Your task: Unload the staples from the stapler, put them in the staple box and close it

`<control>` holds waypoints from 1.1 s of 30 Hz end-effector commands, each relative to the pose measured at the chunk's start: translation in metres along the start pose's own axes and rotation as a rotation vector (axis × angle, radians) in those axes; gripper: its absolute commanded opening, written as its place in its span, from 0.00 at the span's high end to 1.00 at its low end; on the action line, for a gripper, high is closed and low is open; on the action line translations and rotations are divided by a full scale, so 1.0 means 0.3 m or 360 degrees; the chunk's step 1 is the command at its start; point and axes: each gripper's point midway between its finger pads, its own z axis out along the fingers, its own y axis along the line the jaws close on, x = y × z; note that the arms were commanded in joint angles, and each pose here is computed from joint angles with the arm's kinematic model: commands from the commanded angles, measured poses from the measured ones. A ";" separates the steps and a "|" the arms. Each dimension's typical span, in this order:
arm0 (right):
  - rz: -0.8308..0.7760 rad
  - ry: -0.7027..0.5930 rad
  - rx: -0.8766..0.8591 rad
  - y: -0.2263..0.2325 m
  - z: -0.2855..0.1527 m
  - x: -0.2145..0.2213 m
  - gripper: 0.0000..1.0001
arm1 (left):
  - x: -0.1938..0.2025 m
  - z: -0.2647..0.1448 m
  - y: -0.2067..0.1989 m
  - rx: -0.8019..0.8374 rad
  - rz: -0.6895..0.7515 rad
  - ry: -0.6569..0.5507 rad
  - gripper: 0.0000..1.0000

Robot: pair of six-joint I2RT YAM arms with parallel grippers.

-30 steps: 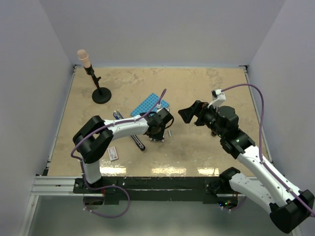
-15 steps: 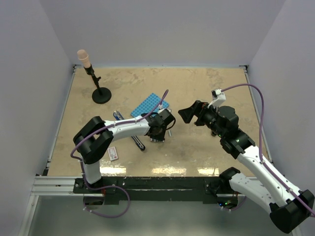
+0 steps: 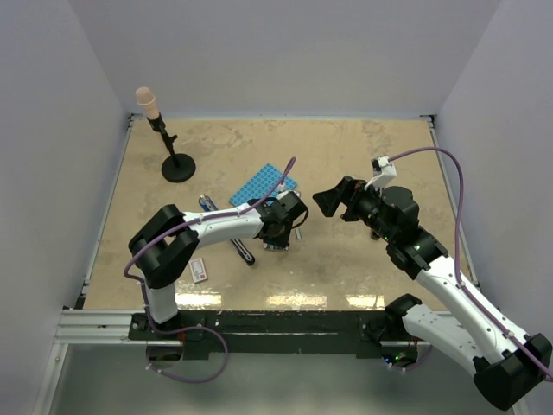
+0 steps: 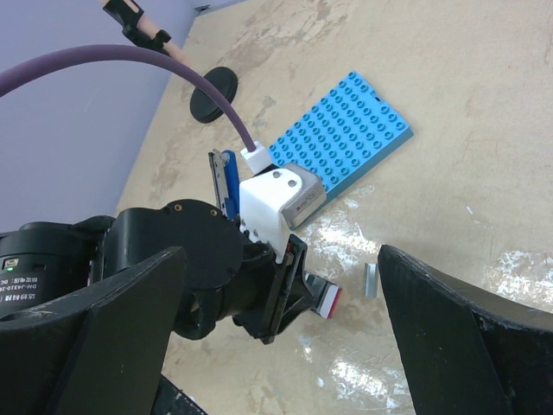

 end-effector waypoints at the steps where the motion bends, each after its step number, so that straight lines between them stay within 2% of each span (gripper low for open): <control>1: -0.0035 -0.0047 -0.0054 0.030 0.003 -0.033 0.01 | -0.065 -0.058 -0.018 0.0024 -0.0057 -0.0113 0.73; 6: -0.0111 0.0010 -0.0099 0.033 0.030 -0.004 0.02 | -0.112 -0.125 -0.011 0.0040 -0.0112 -0.0202 0.71; 10: -0.0135 0.0195 -0.0038 -0.027 0.117 0.098 0.06 | -0.165 -0.181 0.038 0.0106 -0.0224 -0.0283 0.68; 11: -0.0131 0.0245 -0.0057 -0.032 0.129 0.129 0.07 | -0.138 -0.173 0.050 0.0139 -0.0236 -0.0245 0.68; 13: -0.0130 0.0312 -0.0084 -0.041 0.171 0.178 0.13 | -0.159 -0.180 0.081 0.0196 -0.0302 -0.0279 0.68; 17: -0.0133 0.0446 -0.0091 -0.071 0.238 0.282 0.28 | -0.103 -0.139 0.134 0.0228 -0.0342 -0.0207 0.70; 18: -0.0158 0.0474 -0.0094 -0.067 0.251 0.308 0.34 | -0.102 -0.136 0.132 0.0236 -0.0340 -0.0211 0.70; 24: -0.0283 0.0660 0.0027 -0.127 0.359 0.459 0.53 | -0.075 -0.075 0.130 0.0276 -0.0342 -0.0149 0.71; 27: -0.0328 0.0684 0.0069 -0.146 0.386 0.488 0.59 | -0.058 -0.048 0.134 0.0276 -0.0355 -0.0123 0.72; 33: -0.0359 0.0749 0.0052 -0.136 0.414 0.553 0.62 | -0.036 -0.019 0.143 0.0259 -0.0352 -0.0093 0.73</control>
